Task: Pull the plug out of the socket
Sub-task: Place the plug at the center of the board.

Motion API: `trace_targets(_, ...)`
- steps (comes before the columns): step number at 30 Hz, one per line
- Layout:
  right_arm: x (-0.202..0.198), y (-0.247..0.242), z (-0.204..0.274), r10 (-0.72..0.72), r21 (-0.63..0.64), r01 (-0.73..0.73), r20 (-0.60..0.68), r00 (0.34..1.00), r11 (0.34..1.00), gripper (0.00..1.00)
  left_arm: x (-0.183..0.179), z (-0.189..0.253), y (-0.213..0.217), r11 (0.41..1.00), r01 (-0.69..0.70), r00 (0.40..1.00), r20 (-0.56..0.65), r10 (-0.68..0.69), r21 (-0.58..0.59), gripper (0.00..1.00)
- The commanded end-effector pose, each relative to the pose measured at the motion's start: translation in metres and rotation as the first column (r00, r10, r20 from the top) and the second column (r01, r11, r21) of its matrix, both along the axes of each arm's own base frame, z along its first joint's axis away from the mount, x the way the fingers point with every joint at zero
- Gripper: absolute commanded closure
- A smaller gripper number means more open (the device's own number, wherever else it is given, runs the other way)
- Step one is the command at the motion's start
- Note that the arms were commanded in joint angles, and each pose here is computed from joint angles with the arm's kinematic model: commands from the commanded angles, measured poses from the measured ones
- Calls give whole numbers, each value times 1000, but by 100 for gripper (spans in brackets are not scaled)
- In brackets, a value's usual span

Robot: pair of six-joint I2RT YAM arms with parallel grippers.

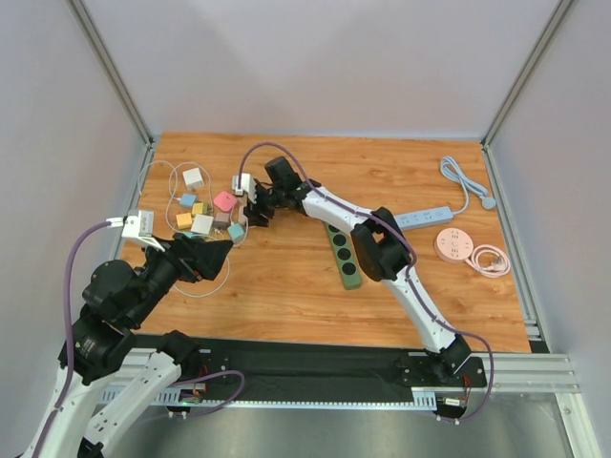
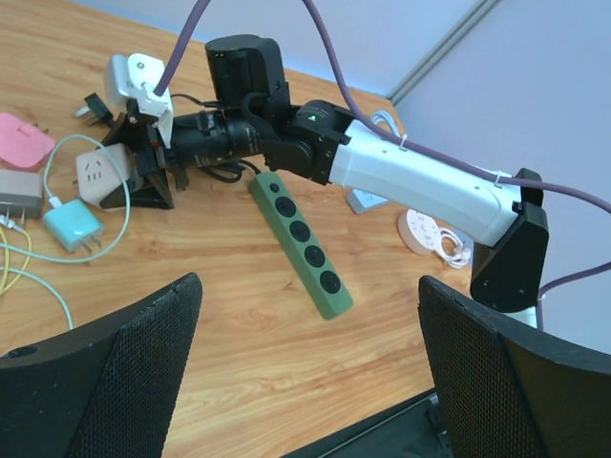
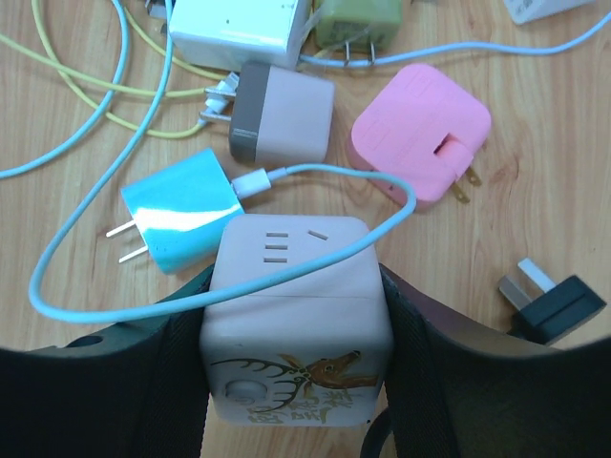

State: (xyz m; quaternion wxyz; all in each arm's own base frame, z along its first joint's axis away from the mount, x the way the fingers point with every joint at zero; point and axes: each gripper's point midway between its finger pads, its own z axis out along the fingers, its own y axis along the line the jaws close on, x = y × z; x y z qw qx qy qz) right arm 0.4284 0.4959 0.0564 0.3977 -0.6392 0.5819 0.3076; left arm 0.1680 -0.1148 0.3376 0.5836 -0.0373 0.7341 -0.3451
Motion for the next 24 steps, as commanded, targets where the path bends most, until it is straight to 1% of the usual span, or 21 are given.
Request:
trace_targets(1,0,38,36,49,116,-65,132,990,991,90,1,-8,4,1000,-23,1000,-15,23,12,0)
trace_targets(3,-7,49,31,73,134,-92,145,987,987,87,2,-8,4,1000,-23,1000,-17,23,12,0)
trace_targets(4,-15,54,30,98,142,-118,140,985,983,82,2,-7,4,1000,-23,1000,-14,23,7,0)
trace_targets(6,-29,64,23,130,141,-148,130,983,979,76,3,-7,3,1000,-22,1000,-14,22,1,0)
trace_targets(7,-31,65,24,142,145,-160,126,982,976,69,3,-4,2,1000,-21,1000,-5,21,-6,0)
trace_targets(9,-31,58,24,133,121,-145,101,986,982,59,3,1,1,1000,-16,1000,8,16,-17,0)
trace_targets(10,-28,53,25,118,103,-127,90,989,986,49,4,3,0,1000,-15,1000,14,15,-21,0)
trace_targets(11,-23,45,28,100,91,-107,82,992,990,42,4,7,0,1000,-11,1000,25,12,-24,0)
trace_targets(12,-21,38,36,89,80,-95,73,993,992,38,3,10,-1,1000,-5,1000,30,6,-27,0)
trace_targets(13,-18,28,33,74,64,-77,56,996,995,31,4,12,-2,1000,-1,999,38,3,-28,0)
trace_targets(15,-20,15,42,58,38,-59,31,998,998,22,6,12,-4,1000,4,999,35,-4,-28,0)
trace_targets(16,-19,7,37,45,15,-45,12,999,999,14,6,11,-5,1000,6,999,35,-5,-28,0)
trace_targets(17,-21,2,37,38,2,-38,1,999,999,8,7,10,-6,1000,11,999,33,-10,-27,0)
trace_targets(18,-24,-5,44,32,-9,-32,-10,999,999,0,8,9,-7,1000,11,999,32,-10,-27,0)
trace_targets(20,-32,-16,37,24,-41,-26,-40,999,999,0,8,9,-6,1000,11,999,33,-10,-27,0)
trace_targets(21,-35,-21,45,18,-48,-21,-45,999,999,0,8,9,-6,1000,9,999,36,-9,-22,0)
trace_targets(24,-47,-37,47,2,-92,-9,-77,997,996,0,6,8,-5,1000,10,999,37,-9,-14,0)
